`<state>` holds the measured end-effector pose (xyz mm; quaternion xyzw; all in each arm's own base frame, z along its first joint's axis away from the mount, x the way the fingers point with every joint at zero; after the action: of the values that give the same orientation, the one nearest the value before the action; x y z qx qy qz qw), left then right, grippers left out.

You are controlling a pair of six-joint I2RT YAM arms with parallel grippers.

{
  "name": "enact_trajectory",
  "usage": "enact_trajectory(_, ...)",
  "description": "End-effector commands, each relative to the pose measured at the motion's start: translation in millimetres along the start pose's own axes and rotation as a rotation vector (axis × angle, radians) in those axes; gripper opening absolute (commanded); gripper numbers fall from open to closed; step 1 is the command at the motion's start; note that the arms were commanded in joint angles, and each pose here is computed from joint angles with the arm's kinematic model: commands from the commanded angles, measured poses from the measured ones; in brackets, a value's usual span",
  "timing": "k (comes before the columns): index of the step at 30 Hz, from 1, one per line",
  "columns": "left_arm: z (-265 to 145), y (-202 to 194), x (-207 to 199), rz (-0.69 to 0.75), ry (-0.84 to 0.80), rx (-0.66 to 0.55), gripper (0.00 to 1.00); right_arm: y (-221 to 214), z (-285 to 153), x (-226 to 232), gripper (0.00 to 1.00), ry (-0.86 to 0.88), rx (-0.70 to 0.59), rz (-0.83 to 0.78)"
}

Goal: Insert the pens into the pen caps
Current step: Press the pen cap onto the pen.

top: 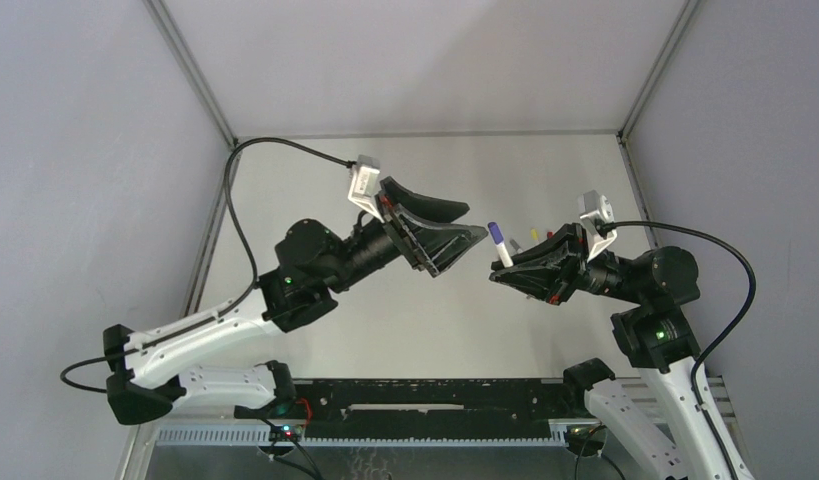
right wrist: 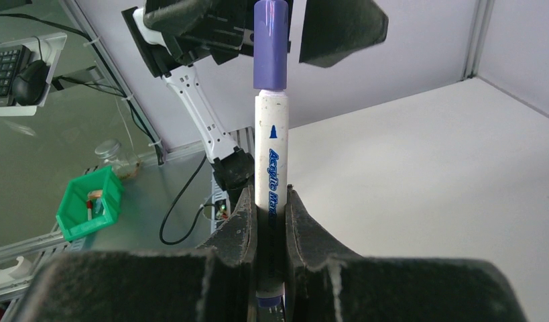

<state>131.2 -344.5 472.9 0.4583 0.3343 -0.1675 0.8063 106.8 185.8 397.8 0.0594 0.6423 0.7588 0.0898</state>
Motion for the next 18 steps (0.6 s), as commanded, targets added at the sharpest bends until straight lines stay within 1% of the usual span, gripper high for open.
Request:
enact_trajectory(1,12.4,17.5,-23.6,0.022,-0.038,-0.067,0.82,2.6,0.0,-0.1,0.00,0.001,-0.014,0.012)
enact_trajectory(6,15.5,17.1,-25.6,0.014,-0.038,-0.085,0.78,1.7,0.1,0.4,0.00,0.011,-0.010,0.012)
enact_trajectory(10,7.3,21.5,-28.1,0.030,-0.043,-0.094,0.78,1.8,1.1,-0.4,0.00,0.019,-0.009,0.009)
enact_trajectory(12,-3.3,26.6,-30.5,0.064,-0.044,-0.097,0.84,2.6,1.5,-0.6,0.00,0.026,-0.012,-0.003)
enact_trajectory(15,-25.4,39.7,-34.1,0.135,-0.059,-0.085,0.97,1.0,2.3,-2.4,0.00,0.048,0.003,-0.040)
enact_trajectory(18,-41.0,36.3,-40.6,0.177,-0.138,0.005,1.00,-0.3,4.6,-3.2,0.00,0.082,0.013,-0.050)
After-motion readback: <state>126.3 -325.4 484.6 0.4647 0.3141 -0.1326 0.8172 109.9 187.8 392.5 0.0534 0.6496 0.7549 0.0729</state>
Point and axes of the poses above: each gripper's point midway between its finger pads, its own z axis out along the fingers, its own x axis along the line the jaws close on, y = z × x, the point moved 2 cm from there along -z, back along the fingers, and after that the axes turned 14 degrees about -z, right-handed, at the moved point
